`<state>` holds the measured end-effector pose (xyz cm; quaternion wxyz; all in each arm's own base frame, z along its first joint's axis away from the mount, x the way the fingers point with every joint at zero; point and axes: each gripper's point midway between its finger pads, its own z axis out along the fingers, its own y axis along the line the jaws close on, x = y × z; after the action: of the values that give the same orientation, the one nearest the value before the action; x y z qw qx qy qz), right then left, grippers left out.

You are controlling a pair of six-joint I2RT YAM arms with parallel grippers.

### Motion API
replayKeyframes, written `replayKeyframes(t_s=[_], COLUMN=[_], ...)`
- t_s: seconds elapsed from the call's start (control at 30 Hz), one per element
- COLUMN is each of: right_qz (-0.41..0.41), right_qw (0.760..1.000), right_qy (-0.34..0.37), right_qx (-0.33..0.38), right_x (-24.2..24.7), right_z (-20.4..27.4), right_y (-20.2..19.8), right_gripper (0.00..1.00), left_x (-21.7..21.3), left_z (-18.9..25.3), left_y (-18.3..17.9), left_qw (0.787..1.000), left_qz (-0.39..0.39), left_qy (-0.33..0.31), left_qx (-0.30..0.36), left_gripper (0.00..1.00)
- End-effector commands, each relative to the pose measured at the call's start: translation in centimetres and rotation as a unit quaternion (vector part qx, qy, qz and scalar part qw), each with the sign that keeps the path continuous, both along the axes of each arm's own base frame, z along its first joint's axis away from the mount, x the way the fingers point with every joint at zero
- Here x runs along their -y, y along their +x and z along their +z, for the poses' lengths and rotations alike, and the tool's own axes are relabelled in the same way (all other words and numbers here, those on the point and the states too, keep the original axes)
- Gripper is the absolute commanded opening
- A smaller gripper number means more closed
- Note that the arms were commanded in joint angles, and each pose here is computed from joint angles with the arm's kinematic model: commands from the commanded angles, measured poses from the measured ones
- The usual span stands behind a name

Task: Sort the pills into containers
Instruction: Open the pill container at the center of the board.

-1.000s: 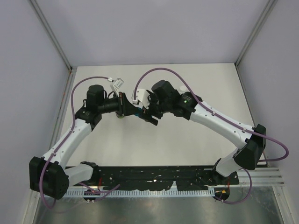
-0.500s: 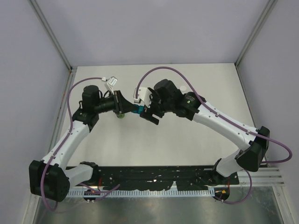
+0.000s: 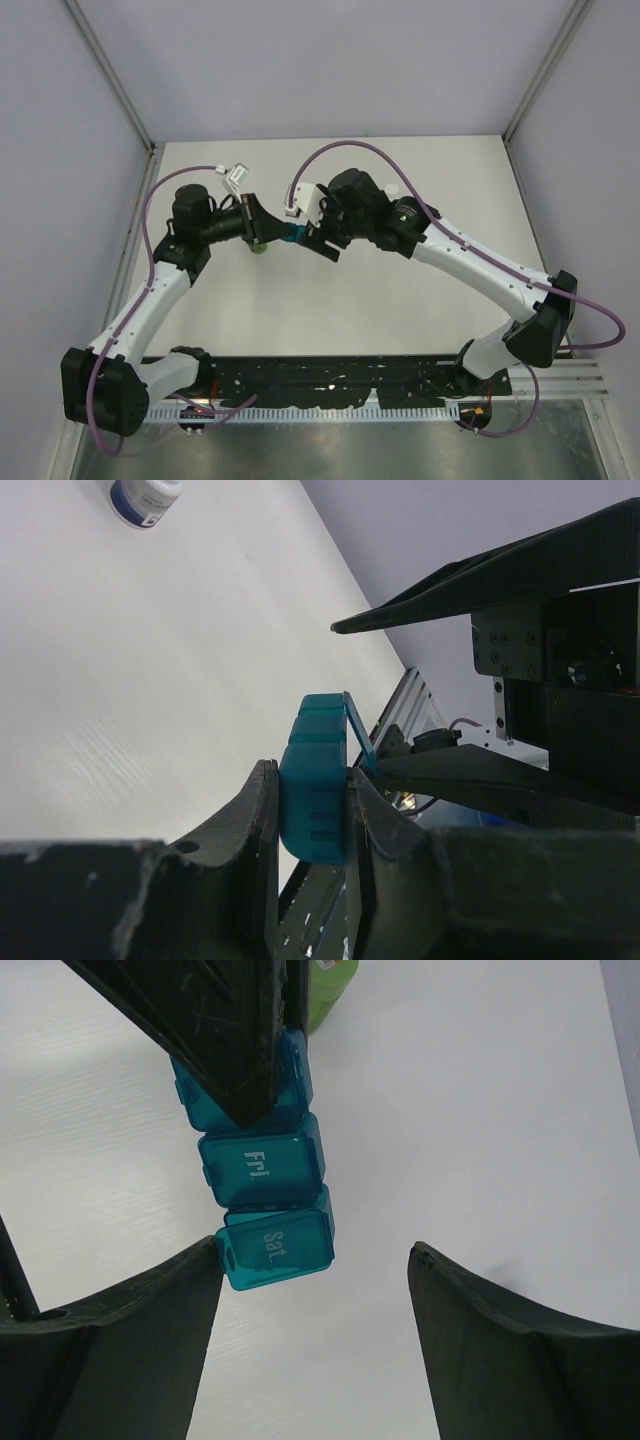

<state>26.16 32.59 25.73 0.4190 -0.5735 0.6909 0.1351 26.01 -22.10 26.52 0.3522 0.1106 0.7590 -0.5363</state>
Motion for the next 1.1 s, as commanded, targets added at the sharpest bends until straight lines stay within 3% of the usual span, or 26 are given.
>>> replayKeyframes(t_s=[0.0, 0.53, 1.07], right_qz=[-0.023, -0.049, -0.066], right_qw=[0.998, 0.994, 0.992], right_qy=[0.039, 0.036, 0.027], right_qx=[0.047, 0.090, 0.099], right_x=[-0.7, 1.1, 1.8], right_z=[3.8, 6.0, 5.3], right_y=[1.5, 2.1, 3.6], right_gripper=[0.77, 0.75, 0.75], left_x=[0.1, -0.3, -0.1], left_z=[1.4, 0.2, -0.3], left_y=[-0.9, -1.2, -1.8], left_qw=[0.999, 0.998, 0.998], left_qz=[-0.024, -0.025, -0.036], left_qy=[-0.012, 0.012, 0.015], left_qx=[0.034, 0.048, 0.052], left_gripper=[0.00, 0.00, 0.00])
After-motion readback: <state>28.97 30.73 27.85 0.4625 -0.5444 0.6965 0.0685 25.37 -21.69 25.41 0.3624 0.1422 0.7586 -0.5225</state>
